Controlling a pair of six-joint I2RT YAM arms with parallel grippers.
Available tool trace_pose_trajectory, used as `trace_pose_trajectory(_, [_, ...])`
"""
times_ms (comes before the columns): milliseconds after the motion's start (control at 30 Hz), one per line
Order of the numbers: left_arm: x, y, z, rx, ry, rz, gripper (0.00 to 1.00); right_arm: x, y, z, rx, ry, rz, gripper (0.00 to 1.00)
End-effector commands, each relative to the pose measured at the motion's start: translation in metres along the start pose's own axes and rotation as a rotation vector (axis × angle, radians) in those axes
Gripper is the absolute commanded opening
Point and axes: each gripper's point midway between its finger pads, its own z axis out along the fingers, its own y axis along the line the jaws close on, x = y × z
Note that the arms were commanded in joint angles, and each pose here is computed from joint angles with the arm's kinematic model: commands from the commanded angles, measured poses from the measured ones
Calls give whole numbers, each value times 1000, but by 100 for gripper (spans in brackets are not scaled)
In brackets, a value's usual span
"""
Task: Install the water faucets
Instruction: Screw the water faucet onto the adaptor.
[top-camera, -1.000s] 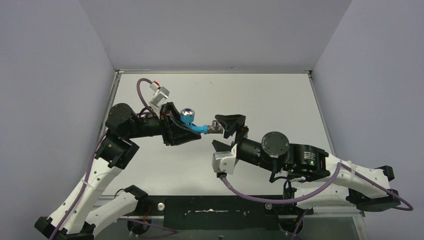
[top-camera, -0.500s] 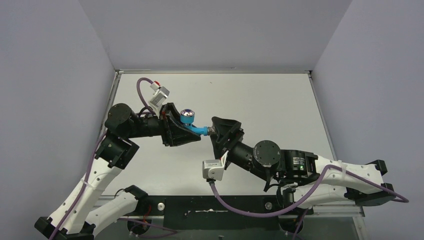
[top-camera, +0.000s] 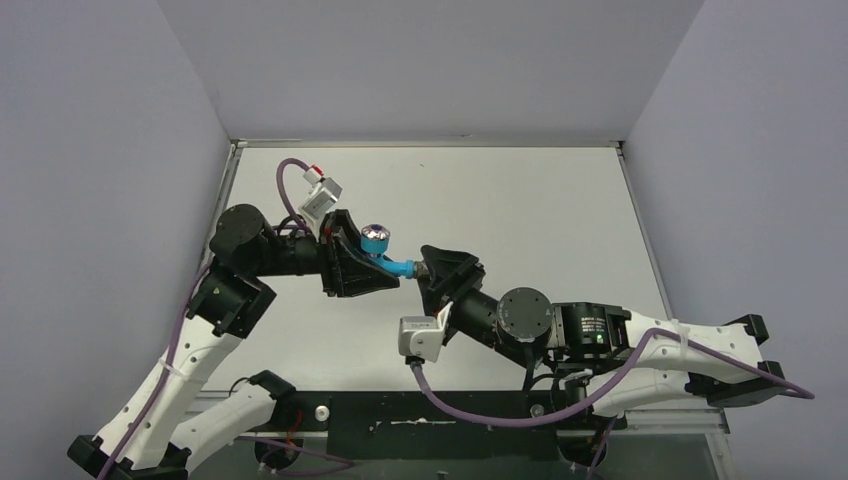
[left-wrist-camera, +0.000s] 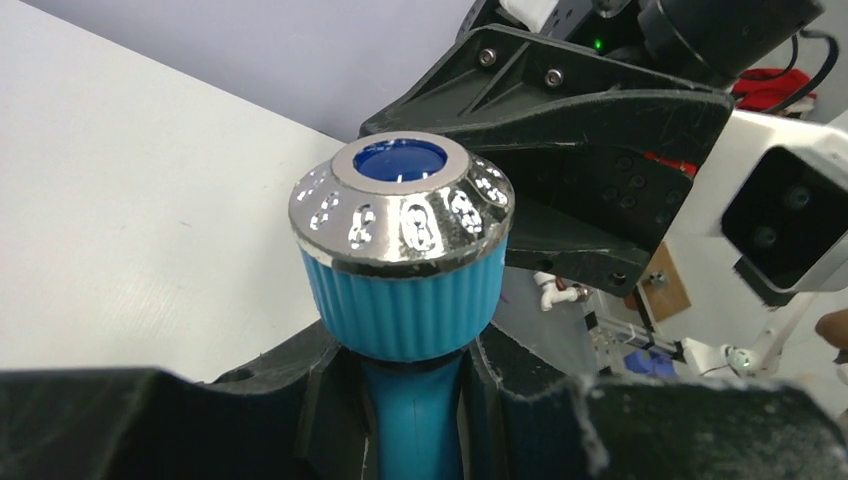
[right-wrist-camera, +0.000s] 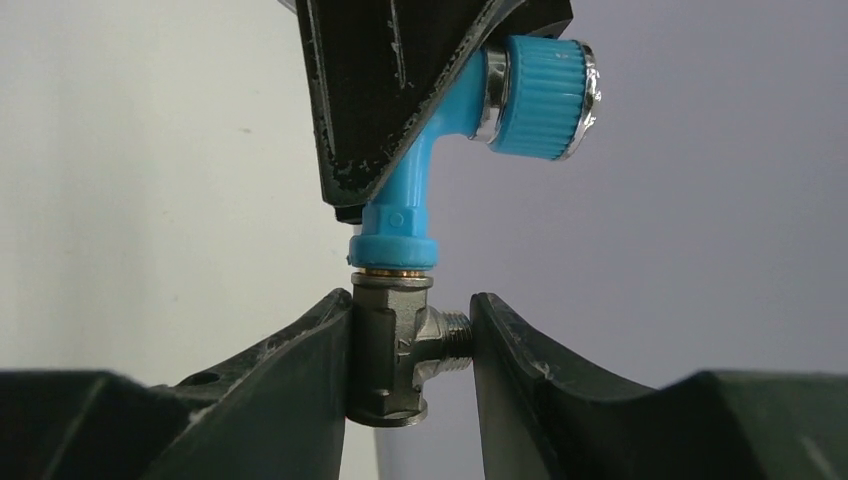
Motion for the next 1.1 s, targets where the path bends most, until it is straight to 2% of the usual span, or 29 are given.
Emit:
trace_pose_trajectory(0, [-15, -24, -8, 32, 2, 217, 0, -29, -1, -1, -54, -86, 304, 0])
trace_pose_trajectory(233, [-10, -34, -14, 73, 28, 342, 0, -47, 18, 1, -169, -143, 594, 0])
trace_pose_trajectory(567, [0, -39, -18, 130, 80, 463, 0, -51, 52, 13, -401, -183, 1032, 0])
trace_pose_trajectory(800, [2, -43, -20, 182, 86, 572, 0, -41, 69, 18, -588, -167, 1311, 0])
trace_pose_trajectory(1067, [-1, -47, -19, 203, 71, 621, 0, -29, 73, 18, -744, -173, 1556, 0])
